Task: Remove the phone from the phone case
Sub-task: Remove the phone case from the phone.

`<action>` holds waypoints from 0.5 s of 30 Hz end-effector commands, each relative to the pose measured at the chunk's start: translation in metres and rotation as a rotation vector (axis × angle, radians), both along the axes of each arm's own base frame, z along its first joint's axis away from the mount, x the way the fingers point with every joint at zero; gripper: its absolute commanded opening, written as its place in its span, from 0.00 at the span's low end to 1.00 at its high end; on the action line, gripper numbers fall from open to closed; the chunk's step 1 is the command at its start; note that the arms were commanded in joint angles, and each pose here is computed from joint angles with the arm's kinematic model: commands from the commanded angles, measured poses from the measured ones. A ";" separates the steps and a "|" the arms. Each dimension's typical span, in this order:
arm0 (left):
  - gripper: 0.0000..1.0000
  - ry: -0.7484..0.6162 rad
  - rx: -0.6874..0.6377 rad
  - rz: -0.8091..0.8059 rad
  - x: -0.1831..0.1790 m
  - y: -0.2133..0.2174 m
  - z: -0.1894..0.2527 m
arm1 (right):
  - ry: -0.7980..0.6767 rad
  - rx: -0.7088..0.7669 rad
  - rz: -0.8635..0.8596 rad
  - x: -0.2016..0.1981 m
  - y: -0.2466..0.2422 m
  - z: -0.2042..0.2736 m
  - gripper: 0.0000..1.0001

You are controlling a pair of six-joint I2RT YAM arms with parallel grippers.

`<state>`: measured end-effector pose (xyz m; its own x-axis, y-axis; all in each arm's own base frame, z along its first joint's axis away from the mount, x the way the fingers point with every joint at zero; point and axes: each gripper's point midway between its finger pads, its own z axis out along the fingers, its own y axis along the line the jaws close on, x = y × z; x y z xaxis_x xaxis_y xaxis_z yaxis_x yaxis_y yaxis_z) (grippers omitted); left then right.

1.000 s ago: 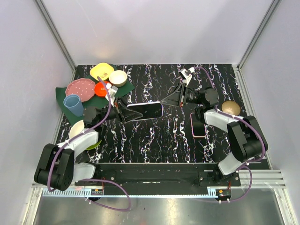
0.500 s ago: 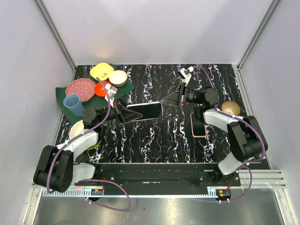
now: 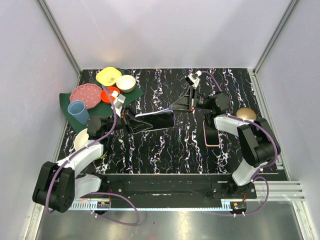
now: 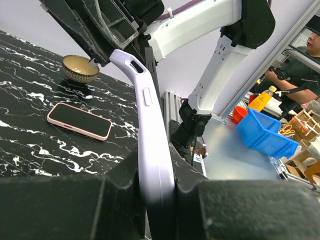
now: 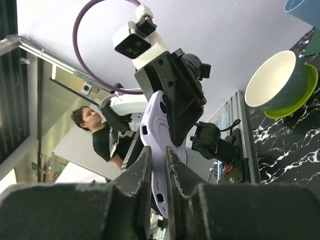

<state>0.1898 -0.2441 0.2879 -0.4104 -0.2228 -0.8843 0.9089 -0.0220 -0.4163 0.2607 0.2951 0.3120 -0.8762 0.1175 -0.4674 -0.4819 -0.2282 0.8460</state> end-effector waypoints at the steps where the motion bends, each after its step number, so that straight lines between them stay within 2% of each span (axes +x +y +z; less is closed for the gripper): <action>1: 0.00 -0.627 -0.098 -0.199 -0.078 0.003 0.052 | -0.052 0.080 -0.034 0.009 0.009 0.007 0.05; 4: 0.00 -0.617 -0.111 -0.183 -0.076 0.002 0.053 | -0.078 0.074 -0.029 0.007 0.010 0.005 0.06; 7: 0.00 -0.580 -0.135 -0.126 -0.064 0.003 0.056 | -0.148 0.075 -0.028 0.000 0.009 0.010 0.14; 10: 0.00 -0.536 -0.182 -0.014 -0.043 0.009 0.065 | -0.240 0.075 -0.022 -0.011 0.005 0.017 0.22; 15: 0.00 -0.490 -0.227 0.121 -0.016 0.021 0.072 | -0.371 0.068 -0.019 -0.021 0.002 0.019 0.28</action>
<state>0.2035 -0.2378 0.2826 -0.4260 -0.2566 -0.8676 0.8928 0.0358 -0.4490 0.2563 0.2964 0.3173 -0.8324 0.1282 -0.5391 -0.5537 -0.2279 0.8009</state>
